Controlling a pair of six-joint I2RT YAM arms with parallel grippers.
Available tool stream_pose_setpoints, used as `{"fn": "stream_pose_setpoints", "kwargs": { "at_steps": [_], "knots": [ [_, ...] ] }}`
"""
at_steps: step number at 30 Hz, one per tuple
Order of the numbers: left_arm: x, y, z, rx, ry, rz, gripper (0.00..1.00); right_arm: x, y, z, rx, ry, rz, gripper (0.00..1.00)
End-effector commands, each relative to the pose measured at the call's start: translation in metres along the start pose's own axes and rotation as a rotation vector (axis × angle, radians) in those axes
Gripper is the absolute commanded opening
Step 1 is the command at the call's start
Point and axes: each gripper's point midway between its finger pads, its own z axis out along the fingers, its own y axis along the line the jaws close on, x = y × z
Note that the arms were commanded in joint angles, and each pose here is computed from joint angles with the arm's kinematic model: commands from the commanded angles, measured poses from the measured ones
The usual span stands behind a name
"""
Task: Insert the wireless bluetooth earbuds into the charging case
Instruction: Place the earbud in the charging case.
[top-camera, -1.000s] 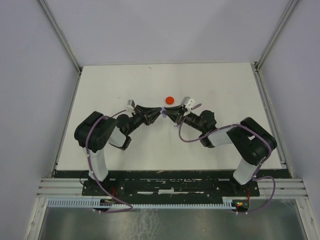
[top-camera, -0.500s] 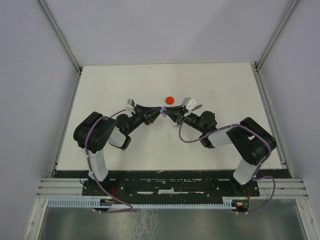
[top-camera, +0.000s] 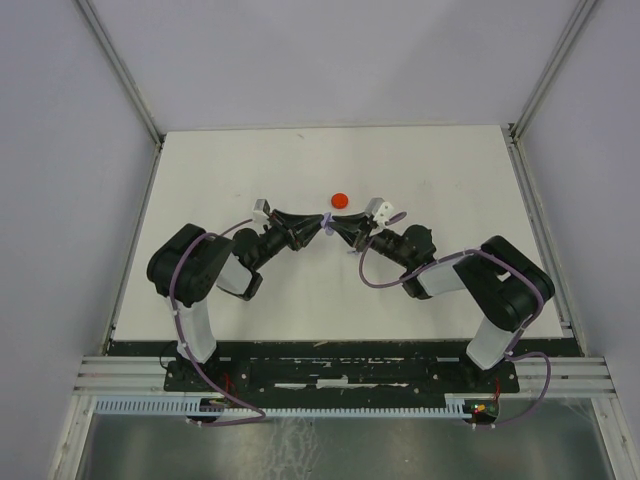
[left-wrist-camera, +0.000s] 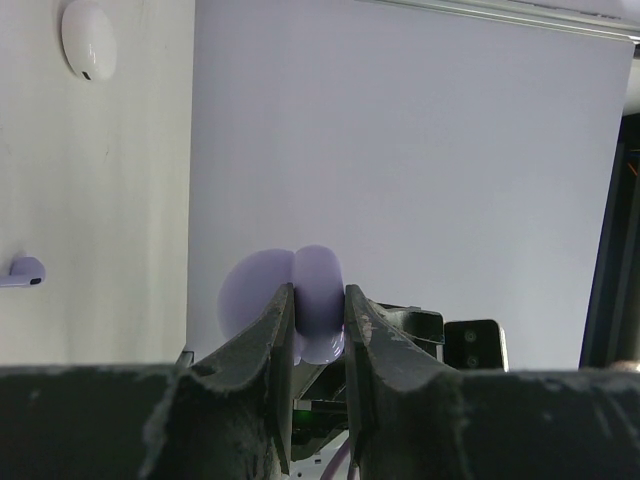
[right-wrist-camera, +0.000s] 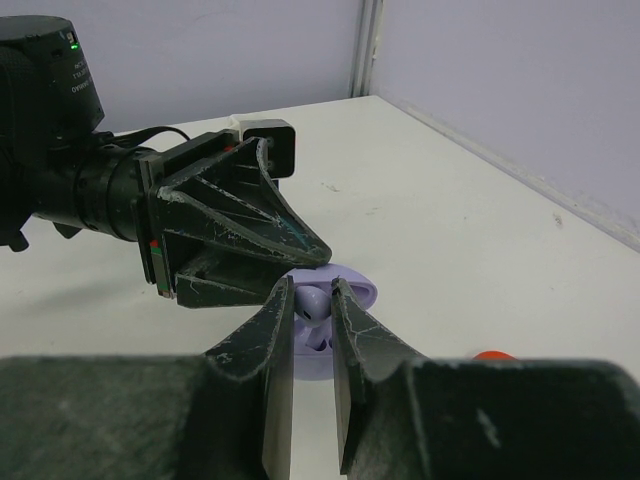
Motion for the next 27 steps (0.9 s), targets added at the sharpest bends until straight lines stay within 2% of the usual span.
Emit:
{"fn": "stream_pose_setpoints", "kwargs": {
  "at_steps": [1, 9, 23, 27],
  "knots": [
    [0.0166, -0.0637, -0.0095, 0.222, 0.056, 0.030, 0.03, -0.0101, 0.0026, -0.0018, 0.001, -0.028, -0.022, 0.04],
    [0.0163, -0.0661, -0.0094, 0.228, 0.054, 0.025, 0.03, -0.0090, 0.0069, -0.0020, -0.003, -0.022, -0.021, 0.09],
    [0.0148, -0.0652, -0.0077, 0.228, 0.051, 0.026, 0.03, -0.0090, 0.0096, -0.0083, 0.010, -0.002, -0.028, 0.10],
    [0.0152, -0.0648, -0.0077, 0.227, 0.052, 0.026, 0.03, -0.0074, 0.0108, -0.0050, 0.004, 0.005, -0.020, 0.18]
  ]
}}
